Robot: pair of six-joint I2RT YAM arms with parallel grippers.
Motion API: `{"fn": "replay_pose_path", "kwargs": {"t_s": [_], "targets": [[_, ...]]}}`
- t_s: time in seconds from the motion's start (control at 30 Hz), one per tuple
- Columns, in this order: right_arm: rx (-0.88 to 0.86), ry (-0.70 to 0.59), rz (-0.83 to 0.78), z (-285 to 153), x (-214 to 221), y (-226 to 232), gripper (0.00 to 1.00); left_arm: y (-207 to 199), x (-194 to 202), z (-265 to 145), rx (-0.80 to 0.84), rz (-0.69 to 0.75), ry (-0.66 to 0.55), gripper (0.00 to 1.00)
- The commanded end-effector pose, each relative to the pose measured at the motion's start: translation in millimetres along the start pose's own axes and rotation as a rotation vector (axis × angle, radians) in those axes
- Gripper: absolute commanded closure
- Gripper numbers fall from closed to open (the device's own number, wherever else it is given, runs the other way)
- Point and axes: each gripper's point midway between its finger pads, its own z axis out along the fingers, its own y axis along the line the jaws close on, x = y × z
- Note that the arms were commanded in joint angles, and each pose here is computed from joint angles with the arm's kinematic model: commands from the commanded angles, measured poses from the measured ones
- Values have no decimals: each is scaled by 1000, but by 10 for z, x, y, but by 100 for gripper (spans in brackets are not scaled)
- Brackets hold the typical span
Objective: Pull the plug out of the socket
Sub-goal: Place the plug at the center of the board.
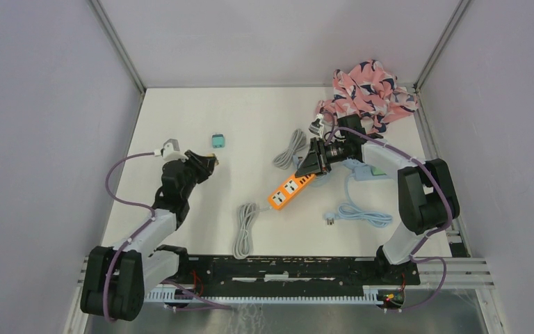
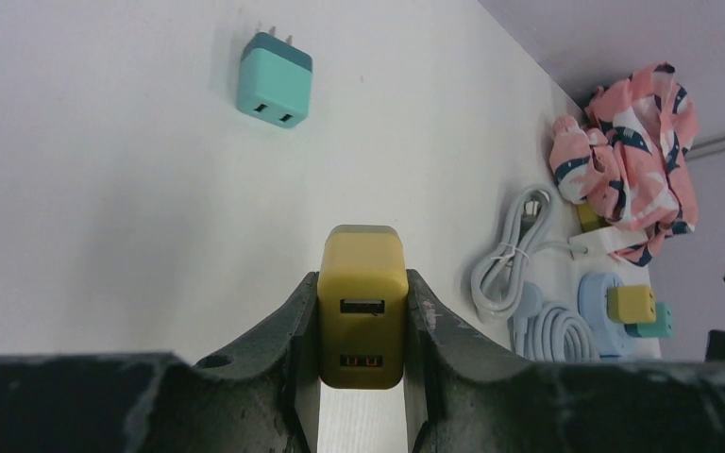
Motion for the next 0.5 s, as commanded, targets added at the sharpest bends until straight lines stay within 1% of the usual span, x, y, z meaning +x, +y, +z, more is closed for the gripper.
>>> {"fn": "replay_pose_path", "kwargs": {"t_s": [0.0,0.2,0.47], "targets": [[-38,-13,-70,-49,-102,175,100,-54,-320,87,63,-102,-97,97],[-34,-14,-67,-50,-104,155,100,209,-347,201,8,-169,-93,97],[-34,-17,-74,-59,-109,171,100,395,-306,372,-66,-186,-61,95]]}}
